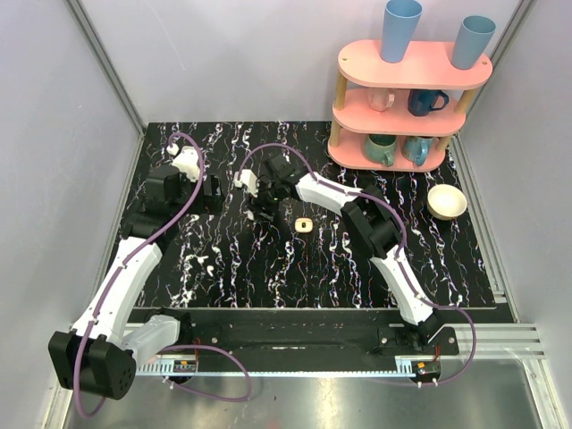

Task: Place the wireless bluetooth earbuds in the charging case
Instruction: Pick up the charging case from the center of the board.

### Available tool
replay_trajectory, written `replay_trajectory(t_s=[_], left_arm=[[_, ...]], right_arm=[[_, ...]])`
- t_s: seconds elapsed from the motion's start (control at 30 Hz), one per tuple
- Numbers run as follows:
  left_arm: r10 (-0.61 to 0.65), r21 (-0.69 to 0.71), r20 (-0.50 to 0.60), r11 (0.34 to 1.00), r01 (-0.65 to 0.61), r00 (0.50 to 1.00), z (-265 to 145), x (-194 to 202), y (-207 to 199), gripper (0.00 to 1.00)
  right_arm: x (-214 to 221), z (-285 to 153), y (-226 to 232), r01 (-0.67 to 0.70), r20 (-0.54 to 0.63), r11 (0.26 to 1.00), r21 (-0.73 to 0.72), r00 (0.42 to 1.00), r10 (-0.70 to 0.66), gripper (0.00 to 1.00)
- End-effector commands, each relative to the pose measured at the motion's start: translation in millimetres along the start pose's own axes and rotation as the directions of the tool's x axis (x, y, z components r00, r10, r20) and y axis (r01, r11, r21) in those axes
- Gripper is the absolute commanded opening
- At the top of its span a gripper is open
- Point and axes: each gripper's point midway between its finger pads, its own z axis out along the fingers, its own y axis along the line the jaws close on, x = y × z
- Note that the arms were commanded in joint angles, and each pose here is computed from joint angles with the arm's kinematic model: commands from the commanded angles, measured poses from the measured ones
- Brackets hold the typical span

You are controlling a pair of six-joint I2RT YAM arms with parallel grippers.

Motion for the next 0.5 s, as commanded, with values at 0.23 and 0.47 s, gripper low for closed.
replay_trajectory(t_s=[0.23,0.47], left_arm=[[-0.009,-0.022,0.05,1.0,0.01,0.999,0,-14,3,0.99],[-0.069,-0.028,0.08,0.997,0.071,0.994,2,-18,2,0.99]], right_arm=[[-1,-5,11,-0.035,-0.015,0.999,-0.017,0.999,0.035,0.46],[-27,-32,4,-0.075,0.085,0.993,0.094,0.994,0.067,0.33]])
